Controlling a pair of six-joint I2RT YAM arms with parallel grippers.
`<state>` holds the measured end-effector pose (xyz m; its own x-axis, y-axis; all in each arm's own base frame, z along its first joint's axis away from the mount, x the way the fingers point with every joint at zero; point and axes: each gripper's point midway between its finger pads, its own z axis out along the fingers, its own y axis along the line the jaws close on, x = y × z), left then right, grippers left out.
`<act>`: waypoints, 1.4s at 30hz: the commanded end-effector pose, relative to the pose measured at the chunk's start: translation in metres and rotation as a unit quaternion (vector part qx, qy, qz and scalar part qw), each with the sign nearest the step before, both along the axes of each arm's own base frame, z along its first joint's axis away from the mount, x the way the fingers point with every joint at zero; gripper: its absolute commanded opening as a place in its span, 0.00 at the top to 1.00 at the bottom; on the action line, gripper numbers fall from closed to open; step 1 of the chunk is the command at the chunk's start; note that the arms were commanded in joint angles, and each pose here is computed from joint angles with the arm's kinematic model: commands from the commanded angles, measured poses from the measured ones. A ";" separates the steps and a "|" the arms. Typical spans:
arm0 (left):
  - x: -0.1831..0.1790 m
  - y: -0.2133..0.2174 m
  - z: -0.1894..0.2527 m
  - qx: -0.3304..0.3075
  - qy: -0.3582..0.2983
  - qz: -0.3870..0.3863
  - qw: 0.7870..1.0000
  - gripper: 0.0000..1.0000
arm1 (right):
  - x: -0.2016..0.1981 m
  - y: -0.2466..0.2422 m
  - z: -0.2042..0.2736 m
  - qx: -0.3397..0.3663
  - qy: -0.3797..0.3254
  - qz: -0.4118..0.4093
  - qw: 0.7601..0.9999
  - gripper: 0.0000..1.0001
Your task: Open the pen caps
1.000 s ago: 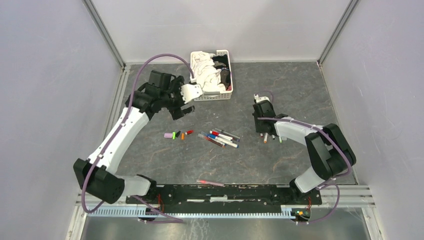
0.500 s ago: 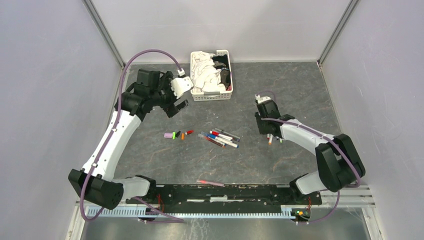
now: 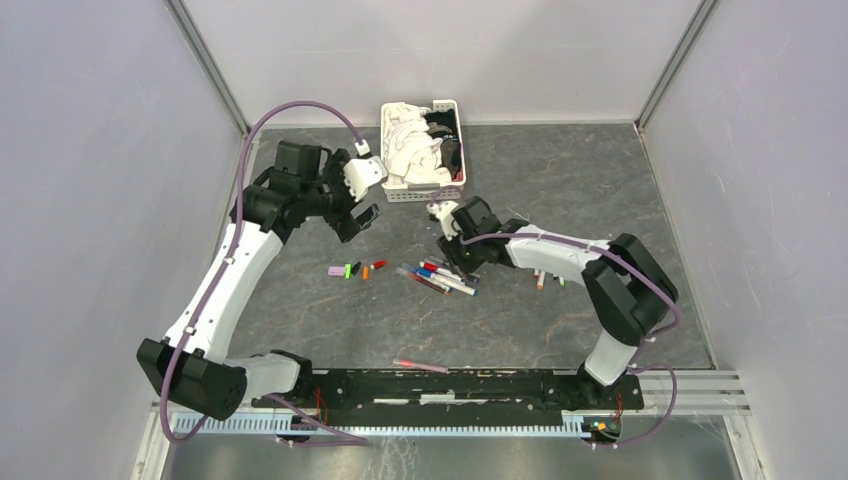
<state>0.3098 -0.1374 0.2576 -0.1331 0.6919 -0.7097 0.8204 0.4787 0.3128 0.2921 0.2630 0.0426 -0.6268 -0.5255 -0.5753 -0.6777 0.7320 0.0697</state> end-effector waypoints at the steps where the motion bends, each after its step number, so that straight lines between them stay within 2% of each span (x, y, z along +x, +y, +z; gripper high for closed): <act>1: -0.014 -0.005 -0.003 -0.026 0.025 -0.001 0.999 0.00 | 0.005 0.027 0.006 0.008 -0.019 0.040 0.999 0.62; 7: -0.018 -0.004 -0.010 -0.019 0.032 -0.008 0.999 0.00 | 0.009 0.030 0.000 0.000 -0.020 0.039 0.999 0.67; 17: -0.019 -0.006 -0.011 -0.023 0.038 -0.013 0.999 0.01 | 0.010 0.031 -0.010 -0.008 -0.010 0.043 0.999 0.88; 22: -0.019 -0.005 -0.015 -0.020 0.042 -0.013 0.999 0.01 | 0.004 0.031 -0.017 -0.005 -0.001 0.049 0.999 0.88; 31: -0.021 -0.006 -0.016 -0.021 0.047 -0.016 0.999 0.01 | 0.005 0.026 -0.035 -0.029 0.010 0.042 0.999 0.77; 35: -0.022 -0.006 -0.017 -0.019 0.047 -0.018 0.999 0.01 | 0.007 0.026 -0.037 -0.033 0.009 0.039 0.999 0.76; 39: -0.024 -0.007 -0.019 -0.019 0.052 -0.022 0.998 0.00 | 0.011 0.030 -0.026 -0.023 -0.001 0.039 0.999 0.84; 42: -0.027 -0.009 -0.022 -0.024 0.061 -0.030 0.997 0.00 | 0.016 0.037 -0.007 -0.007 -0.014 0.042 0.999 0.96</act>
